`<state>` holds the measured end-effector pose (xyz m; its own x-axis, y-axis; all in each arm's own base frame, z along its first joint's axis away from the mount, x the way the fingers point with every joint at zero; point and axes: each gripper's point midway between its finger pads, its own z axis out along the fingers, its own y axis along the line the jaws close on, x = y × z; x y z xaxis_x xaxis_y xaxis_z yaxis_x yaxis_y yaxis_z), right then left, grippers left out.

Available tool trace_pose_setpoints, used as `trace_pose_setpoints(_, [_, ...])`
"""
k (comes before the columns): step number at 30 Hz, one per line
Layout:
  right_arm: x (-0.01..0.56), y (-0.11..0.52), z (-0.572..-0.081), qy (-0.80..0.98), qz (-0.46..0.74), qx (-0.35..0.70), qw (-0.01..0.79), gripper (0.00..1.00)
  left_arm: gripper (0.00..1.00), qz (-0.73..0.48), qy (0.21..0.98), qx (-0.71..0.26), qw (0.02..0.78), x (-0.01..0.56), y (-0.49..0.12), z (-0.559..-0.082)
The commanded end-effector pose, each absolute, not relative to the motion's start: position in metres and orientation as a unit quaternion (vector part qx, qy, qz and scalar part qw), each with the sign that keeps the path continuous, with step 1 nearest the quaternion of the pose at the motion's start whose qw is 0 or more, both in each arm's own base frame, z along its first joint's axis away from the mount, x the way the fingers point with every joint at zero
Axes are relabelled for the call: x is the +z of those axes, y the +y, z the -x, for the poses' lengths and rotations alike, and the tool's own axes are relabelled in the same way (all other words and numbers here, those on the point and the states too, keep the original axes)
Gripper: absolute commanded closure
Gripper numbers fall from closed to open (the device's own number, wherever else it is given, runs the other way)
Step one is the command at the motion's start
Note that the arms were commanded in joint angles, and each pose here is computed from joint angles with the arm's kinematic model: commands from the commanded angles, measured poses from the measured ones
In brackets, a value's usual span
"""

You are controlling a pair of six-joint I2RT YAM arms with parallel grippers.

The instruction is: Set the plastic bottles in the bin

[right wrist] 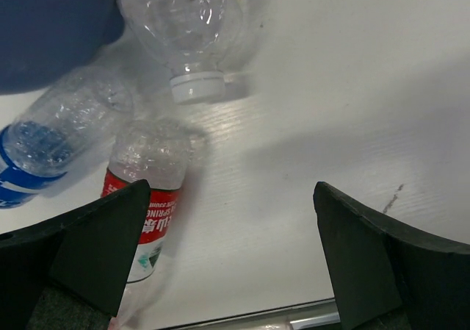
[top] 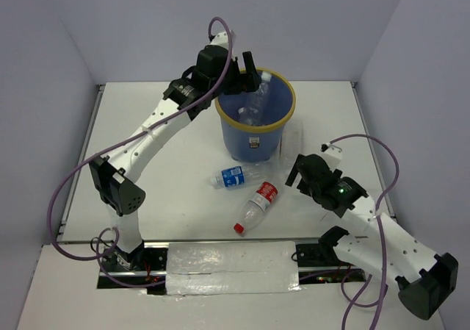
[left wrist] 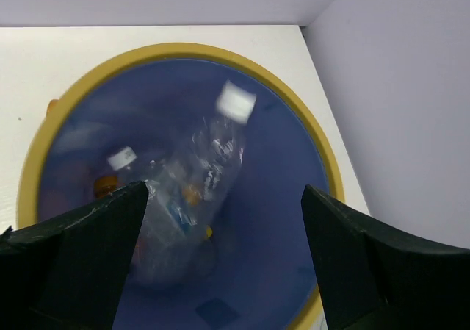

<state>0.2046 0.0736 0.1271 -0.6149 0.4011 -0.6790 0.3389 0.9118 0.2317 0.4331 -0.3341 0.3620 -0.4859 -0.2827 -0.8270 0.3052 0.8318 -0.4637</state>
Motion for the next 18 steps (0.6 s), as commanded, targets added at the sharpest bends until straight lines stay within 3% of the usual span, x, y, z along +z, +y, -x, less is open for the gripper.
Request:
trace_pose_setpoints(1, [0.124, 0.089, -0.220, 0.894, -0.202, 0.067, 0.394, 0.00, 0.01, -0.022, 0.777, -0.303, 0.551, 0.415, -0.332, -0.418])
trace_pose_setpoints(9, [0.106, 0.100, -0.248, 0.908, -0.164, 0.071, 0.379, 0.00, 0.01, -0.010, 0.743, -0.295, 0.601, 0.492, -0.278, -0.370])
trace_pose_setpoints(18, [0.078, 0.089, -0.280, 0.920, -0.153, 0.060, 0.357, 0.08, 0.01, 0.026, 0.739, -0.272, 0.615, 0.494, -0.229, -0.333])
